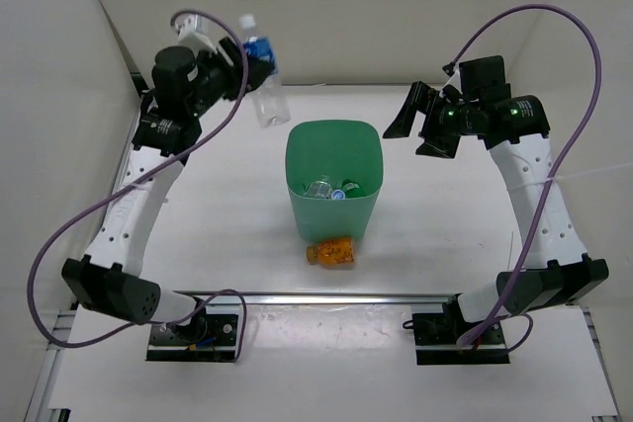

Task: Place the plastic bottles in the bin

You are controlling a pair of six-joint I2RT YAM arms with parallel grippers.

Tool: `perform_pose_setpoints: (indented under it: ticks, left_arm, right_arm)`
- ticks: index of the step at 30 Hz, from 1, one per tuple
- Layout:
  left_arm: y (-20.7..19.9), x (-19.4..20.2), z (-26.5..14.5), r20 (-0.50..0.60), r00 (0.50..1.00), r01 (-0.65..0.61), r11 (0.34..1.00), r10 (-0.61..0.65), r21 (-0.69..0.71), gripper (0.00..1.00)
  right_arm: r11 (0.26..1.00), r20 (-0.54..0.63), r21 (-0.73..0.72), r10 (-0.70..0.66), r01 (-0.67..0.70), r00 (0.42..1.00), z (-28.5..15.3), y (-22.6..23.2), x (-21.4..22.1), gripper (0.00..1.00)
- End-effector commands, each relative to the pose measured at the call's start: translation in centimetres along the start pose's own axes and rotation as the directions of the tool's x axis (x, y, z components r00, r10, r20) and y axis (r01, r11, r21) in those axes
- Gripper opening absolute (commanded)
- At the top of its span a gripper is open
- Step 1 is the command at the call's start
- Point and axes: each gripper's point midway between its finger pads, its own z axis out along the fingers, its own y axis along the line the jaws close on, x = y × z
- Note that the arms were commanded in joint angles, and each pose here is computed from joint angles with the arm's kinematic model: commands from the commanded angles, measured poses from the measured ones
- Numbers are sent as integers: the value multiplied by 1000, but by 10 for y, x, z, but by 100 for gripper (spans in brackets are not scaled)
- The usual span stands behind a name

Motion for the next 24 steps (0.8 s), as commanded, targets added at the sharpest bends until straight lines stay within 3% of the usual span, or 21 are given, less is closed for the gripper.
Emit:
perform_pose_setpoints:
  ticks: [1, 5, 9, 12, 14, 15, 17, 18, 19, 21, 22, 24]
  left_arm:
    - [-88, -6, -12, 9, 998, -68, 976, 68, 208, 52]
    - [-116, 36, -5, -82, 990, -88, 953, 116, 290, 53]
    - [-108, 100, 2, -205, 966, -98, 956, 158, 277, 58]
    - [-97, 125, 0, -233, 954, -132, 960, 191, 247, 72]
    - [-101, 128, -1, -236, 950, -143, 955, 207, 260, 100]
    - [-102, 133, -3, -244, 943, -157, 951, 224, 268, 100]
    - [-111, 114, -8, -194, 945, -205, 938, 265, 280, 100]
    - [-107, 101, -7, -155, 948, -240, 944, 279, 228, 100]
    - [-113, 76, -18, -100, 951, -270, 942, 294, 200, 100]
    - [-98, 29, -34, 18, 953, -301, 948, 301, 100, 100]
    - [-95, 11, -43, 66, 950, -311, 948, 306, 71, 100]
    - [-74, -27, -68, 165, 938, -302, 952, 306, -46, 100]
  right_arm:
    - [999, 13, -42, 3, -2, 1000, -1, 8, -4, 100]
    - [1000, 32, -27, 0, 1, 999, -5, 5, -3, 100]
    - [1000, 64, -5, -6, 6, 998, -14, 1, 0, 100]
    - [1000, 83, 12, -18, 17, 996, -20, -4, 4, 100]
    - [999, 92, 22, -30, 28, 995, -24, -8, 9, 100]
    - [999, 95, 20, -32, 30, 995, -24, -9, 10, 100]
    - [993, 119, 4, -115, 115, 986, -29, -3, 10, 100]
    - [967, 120, -87, -228, 239, 966, -38, 26, 20, 100]
    - [915, 136, -110, -373, 389, 918, -42, 38, 25, 100]
    - [808, 101, -172, -555, 564, 826, -44, 68, 59, 100]
    - [783, 117, -101, -603, 613, 789, -48, 69, 56, 100]
    - [702, 48, -117, -703, 703, 710, -43, 80, 90, 100]
